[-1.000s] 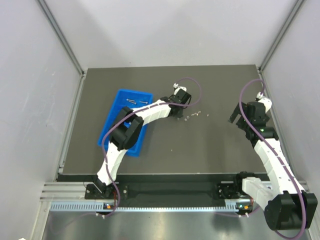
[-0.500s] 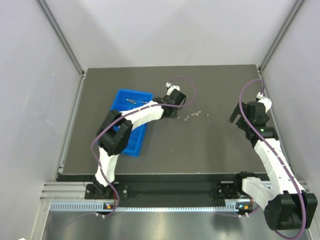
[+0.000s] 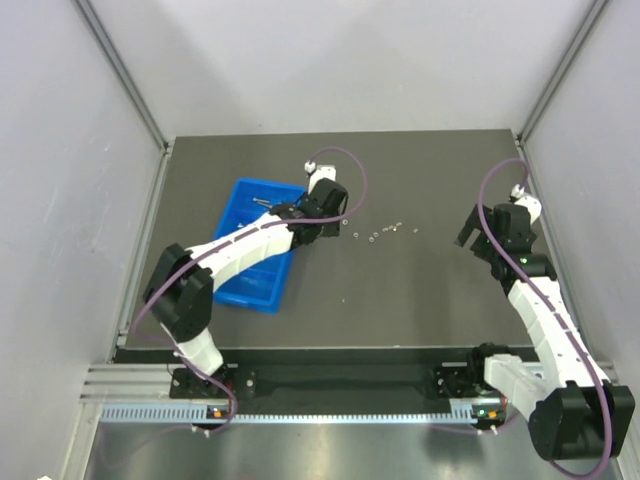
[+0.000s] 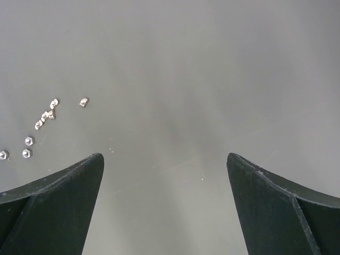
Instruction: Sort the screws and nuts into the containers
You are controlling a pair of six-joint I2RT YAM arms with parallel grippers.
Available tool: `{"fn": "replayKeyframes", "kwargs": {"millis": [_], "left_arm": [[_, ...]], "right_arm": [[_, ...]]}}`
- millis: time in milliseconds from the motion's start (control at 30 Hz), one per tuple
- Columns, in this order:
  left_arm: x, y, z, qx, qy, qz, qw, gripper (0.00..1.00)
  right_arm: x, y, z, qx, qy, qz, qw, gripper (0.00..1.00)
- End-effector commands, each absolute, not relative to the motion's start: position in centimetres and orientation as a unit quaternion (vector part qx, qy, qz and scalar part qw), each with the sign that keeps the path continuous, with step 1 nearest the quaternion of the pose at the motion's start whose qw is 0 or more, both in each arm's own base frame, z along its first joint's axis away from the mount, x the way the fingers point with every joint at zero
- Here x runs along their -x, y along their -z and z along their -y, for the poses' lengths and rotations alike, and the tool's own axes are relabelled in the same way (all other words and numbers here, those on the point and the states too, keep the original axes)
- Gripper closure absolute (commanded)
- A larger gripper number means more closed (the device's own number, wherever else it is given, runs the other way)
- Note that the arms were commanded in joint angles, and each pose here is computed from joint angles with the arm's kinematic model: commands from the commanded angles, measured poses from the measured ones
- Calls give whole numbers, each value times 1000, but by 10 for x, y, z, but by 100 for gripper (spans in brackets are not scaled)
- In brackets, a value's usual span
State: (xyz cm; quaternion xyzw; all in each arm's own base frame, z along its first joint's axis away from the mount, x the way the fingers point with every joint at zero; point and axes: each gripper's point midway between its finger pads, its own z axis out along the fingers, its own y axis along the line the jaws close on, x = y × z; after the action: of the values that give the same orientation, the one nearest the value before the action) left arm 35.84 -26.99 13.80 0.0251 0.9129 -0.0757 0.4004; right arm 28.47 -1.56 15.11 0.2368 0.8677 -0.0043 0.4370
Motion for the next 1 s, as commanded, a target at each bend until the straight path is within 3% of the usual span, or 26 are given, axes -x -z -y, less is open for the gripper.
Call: {"fn": "replayKeyframes", "kwargs": {"millis": [0,400,967], "left_arm": [[-384,-127,297,-41,87,-908,408,53],[-434,-69,333,-63,43,-919,386,53],[-413,-38,308,-26,9,-935,353,55]], "right_arm": [[-291,-159,16,-239,-3,-858,454,0],[-285,-157,22,-239,16,-859,452,0],[-286,-153,24,-243,19,-861,446,0]]}}
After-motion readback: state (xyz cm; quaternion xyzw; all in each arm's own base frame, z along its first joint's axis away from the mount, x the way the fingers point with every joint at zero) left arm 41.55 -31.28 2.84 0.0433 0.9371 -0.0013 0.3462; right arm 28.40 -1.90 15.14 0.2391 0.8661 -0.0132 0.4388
